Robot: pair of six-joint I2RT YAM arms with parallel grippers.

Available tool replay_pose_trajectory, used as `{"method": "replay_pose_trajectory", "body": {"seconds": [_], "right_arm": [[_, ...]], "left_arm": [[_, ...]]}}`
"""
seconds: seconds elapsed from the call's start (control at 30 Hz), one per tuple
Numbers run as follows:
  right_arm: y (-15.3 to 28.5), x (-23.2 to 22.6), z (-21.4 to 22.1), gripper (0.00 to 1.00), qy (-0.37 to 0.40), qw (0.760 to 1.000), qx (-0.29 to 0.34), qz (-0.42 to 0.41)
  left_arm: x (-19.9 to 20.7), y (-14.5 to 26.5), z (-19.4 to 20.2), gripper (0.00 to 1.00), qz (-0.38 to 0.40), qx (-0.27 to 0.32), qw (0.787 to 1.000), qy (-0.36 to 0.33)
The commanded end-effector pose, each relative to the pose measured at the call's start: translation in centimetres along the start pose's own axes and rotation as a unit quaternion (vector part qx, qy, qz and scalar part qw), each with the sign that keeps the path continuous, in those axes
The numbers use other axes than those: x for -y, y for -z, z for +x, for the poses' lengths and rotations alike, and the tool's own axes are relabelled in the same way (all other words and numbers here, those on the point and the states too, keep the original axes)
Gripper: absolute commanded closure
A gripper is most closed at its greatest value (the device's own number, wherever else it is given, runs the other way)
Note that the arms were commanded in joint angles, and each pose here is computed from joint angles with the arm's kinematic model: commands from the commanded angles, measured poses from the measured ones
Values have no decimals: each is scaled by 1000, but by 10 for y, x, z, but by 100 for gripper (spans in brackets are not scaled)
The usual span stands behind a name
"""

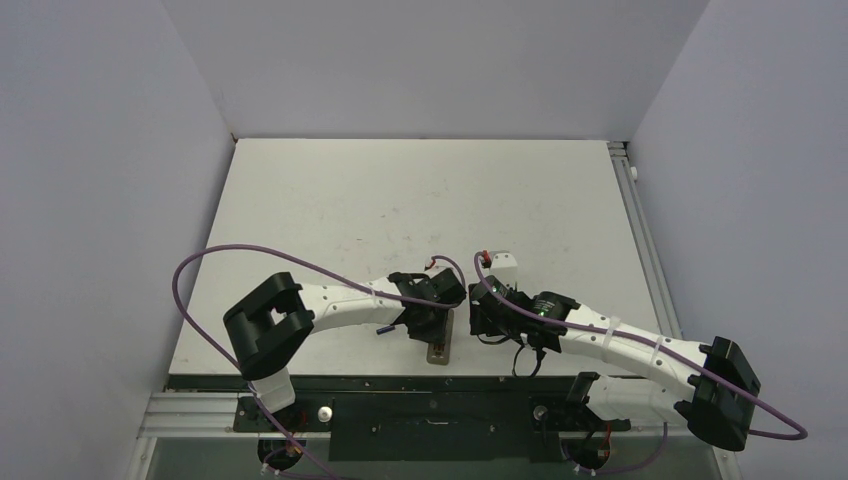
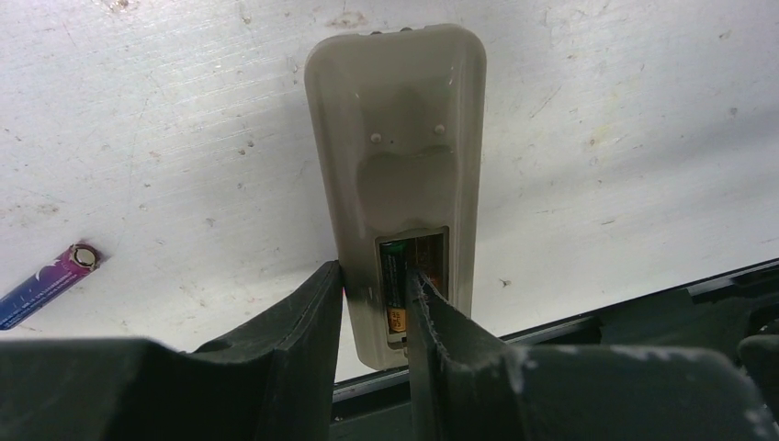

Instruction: Load the batteries into the remote control

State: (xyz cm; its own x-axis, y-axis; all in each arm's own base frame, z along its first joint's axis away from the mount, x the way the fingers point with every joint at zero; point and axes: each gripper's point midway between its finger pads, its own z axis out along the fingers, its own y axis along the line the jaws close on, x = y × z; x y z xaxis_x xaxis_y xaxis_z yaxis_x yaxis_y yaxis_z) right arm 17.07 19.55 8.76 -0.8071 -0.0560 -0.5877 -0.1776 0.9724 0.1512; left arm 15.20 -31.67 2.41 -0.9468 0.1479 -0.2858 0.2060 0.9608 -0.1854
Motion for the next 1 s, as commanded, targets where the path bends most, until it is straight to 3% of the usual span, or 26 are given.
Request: {"method": "replay_pose_trajectory", "body": {"seconds": [0.0, 0.33, 0.7, 0.97], "right_arm": [[1, -3, -7, 55, -12, 1000, 16, -8], [2, -2, -11, 53, -4, 1000, 20, -2], [4, 1, -19, 48, 1, 1000, 25, 5], [4, -6, -15, 52, 12, 1000, 11, -22]], "left_arm": [[7, 3, -6, 78, -1, 8, 1000, 3], [9, 2, -8, 80, 0, 10, 1000, -7], [0, 24, -24, 56, -20, 44, 998, -34], [-5, 41, -19, 54, -5, 49, 999, -20]]}}
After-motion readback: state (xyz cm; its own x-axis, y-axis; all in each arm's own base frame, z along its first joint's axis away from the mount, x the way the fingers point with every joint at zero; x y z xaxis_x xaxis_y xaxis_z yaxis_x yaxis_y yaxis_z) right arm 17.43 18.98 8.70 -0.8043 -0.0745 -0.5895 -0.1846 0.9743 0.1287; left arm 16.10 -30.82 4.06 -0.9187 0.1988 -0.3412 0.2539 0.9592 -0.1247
